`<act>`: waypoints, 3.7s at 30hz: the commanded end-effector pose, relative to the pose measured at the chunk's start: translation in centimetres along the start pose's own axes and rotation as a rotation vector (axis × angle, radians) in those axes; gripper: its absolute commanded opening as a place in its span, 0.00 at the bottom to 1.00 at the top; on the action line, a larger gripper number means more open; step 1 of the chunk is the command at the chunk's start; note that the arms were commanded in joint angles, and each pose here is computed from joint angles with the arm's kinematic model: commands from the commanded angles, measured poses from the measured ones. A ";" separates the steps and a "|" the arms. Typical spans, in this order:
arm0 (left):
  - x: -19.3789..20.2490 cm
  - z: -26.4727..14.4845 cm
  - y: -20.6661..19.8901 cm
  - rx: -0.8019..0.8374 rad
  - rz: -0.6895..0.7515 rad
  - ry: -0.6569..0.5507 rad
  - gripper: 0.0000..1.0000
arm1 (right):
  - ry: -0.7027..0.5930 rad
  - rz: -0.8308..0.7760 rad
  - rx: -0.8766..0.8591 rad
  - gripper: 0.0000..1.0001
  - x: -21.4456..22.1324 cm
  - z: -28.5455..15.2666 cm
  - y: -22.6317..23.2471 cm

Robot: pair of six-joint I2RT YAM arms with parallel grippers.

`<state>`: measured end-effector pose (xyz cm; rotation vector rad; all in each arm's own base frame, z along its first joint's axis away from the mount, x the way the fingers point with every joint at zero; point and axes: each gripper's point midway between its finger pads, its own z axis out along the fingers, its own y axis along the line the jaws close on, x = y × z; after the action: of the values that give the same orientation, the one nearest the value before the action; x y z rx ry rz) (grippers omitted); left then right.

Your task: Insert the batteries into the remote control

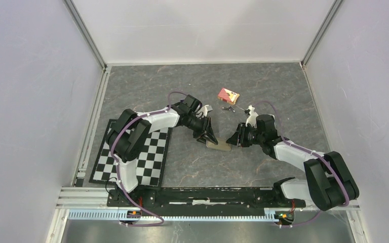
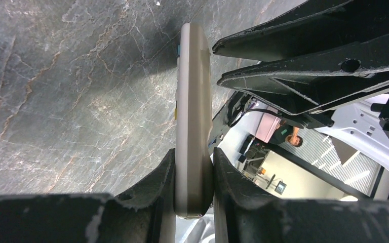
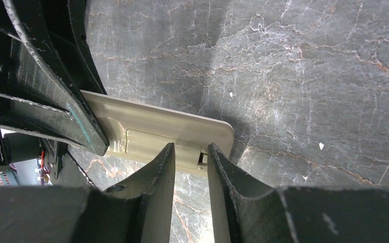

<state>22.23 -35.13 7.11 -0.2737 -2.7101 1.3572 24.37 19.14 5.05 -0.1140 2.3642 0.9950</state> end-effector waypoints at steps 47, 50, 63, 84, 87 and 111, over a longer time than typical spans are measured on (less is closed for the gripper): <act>0.8 1.5 3.2 -0.136 -0.174 0.011 0.02 | 0.011 0.145 -0.239 0.29 1.0 0.5 4.0; 1.1 1.9 3.3 -0.150 -0.163 0.016 0.02 | -0.022 0.175 -0.329 0.27 0.6 -0.1 5.6; 1.6 2.6 5.0 -0.244 -0.171 0.011 0.02 | -0.183 0.188 -0.567 0.16 -2.8 -2.9 10.2; 0.4 -1.7 6.4 -0.453 -0.098 -0.014 0.02 | -0.329 0.168 -0.294 0.22 -5.3 -1.8 3.1; 0.1 -3.2 6.4 -0.475 -0.048 -0.002 0.02 | -0.305 0.075 -0.154 0.31 -6.0 -0.7 0.8; 1.2 -9.8 -5.5 -0.097 0.682 -0.002 0.02 | -0.052 -0.637 -0.466 0.82 -4.7 -2.7 11.1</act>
<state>22.96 -29.84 11.34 -0.8848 -2.8877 1.0520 26.94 21.08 10.36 -0.5883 2.1160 0.9882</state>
